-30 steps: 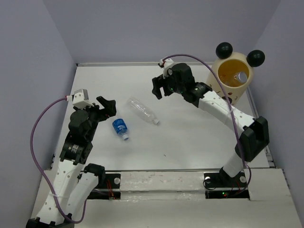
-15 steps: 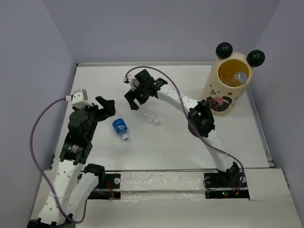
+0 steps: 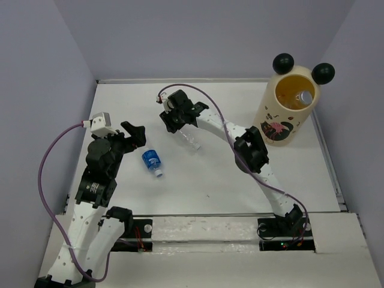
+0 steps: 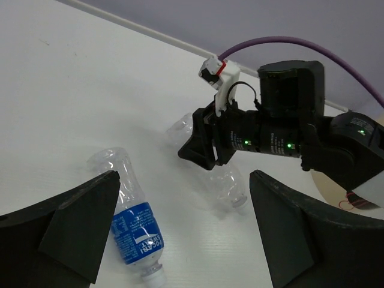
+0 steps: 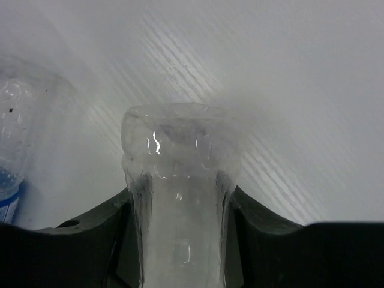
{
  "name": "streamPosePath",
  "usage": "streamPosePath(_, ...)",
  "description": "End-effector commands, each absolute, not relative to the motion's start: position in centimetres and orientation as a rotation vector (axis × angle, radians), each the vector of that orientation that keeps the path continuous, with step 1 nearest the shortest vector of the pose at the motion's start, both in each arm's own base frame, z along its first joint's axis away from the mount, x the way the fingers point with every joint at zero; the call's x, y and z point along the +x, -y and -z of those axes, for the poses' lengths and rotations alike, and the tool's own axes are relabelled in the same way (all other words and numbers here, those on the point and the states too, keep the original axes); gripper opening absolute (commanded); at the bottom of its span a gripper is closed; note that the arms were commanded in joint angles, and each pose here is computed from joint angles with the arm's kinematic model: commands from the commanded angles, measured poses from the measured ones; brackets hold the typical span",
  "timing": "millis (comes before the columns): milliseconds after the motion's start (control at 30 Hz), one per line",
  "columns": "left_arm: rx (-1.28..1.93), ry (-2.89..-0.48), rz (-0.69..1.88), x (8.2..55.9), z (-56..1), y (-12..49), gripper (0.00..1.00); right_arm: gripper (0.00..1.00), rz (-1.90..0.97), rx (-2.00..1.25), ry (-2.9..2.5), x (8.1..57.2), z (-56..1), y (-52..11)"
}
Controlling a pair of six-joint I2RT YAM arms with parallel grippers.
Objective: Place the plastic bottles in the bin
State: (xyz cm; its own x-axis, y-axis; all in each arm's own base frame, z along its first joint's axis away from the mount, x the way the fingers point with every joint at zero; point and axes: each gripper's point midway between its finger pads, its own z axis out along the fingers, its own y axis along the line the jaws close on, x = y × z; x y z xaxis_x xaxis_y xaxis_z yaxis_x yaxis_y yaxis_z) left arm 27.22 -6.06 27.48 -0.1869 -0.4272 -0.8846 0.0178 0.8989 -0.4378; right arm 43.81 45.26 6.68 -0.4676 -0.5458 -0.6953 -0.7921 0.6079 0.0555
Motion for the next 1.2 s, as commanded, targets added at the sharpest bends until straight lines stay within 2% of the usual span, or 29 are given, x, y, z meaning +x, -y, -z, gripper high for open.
streamPosePath(0,-0.287,-1.662,0.426,27.4,-29.4,6.2,0.99,0.29,-0.515,-0.782,-1.815,45.9,-25.4,-44.5)
streamPosePath(33,-0.286,-1.661,0.43,27.4,-29.4,6.3,0.99,0.29,-0.517,-0.727,-1.708,46.0,-29.2,-43.9)
streamPosePath(167,-0.279,-1.652,0.439,27.2,-29.7,6.4,0.99,0.26,-0.35,-0.461,-1.358,42.6,-42.7,-34.6)
streamPosePath(233,-0.274,-1.643,0.449,27.1,-30.0,6.5,0.99,0.23,-0.235,-0.274,-1.151,39.3,-48.7,-26.6)
streamPosePath(267,-0.273,-1.641,0.453,27.0,-30.0,6.6,0.99,0.19,-0.194,-0.188,-1.104,37.0,-49.9,-22.5)
streamPosePath(367,-0.267,-1.639,0.457,26.9,-30.2,6.7,0.99,0.18,-0.109,0.003,-0.908,33.6,-54.3,-14.2)
streamPosePath(433,-0.268,-1.638,0.458,26.9,-30.2,6.7,0.99,0.18,-0.057,0.153,-0.776,30.4,-55.6,-8.5)
streamPosePath(500,-0.265,-1.639,0.459,26.9,-30.2,6.8,0.99,0.17,0.007,0.271,-0.714,29.3,-55.5,-4.2)
streamPosePath(633,-0.255,-1.647,0.462,26.8,-30.1,7.1,0.99,0.14,0.07,0.373,-0.603,28.1,-55.7,-0.8)
streamPosePath(933,-0.258,-1.659,0.446,26.9,-29.8,7.0,0.99,0.13,0.199,0.381,-0.641,33.2,-53.9,1.0)
streamPosePath(1167,-0.248,-1.682,0.456,27.2,-29.3,7.5,0.99,0.13,0.185,0.408,-0.714,36.2,-51.2,3.2)
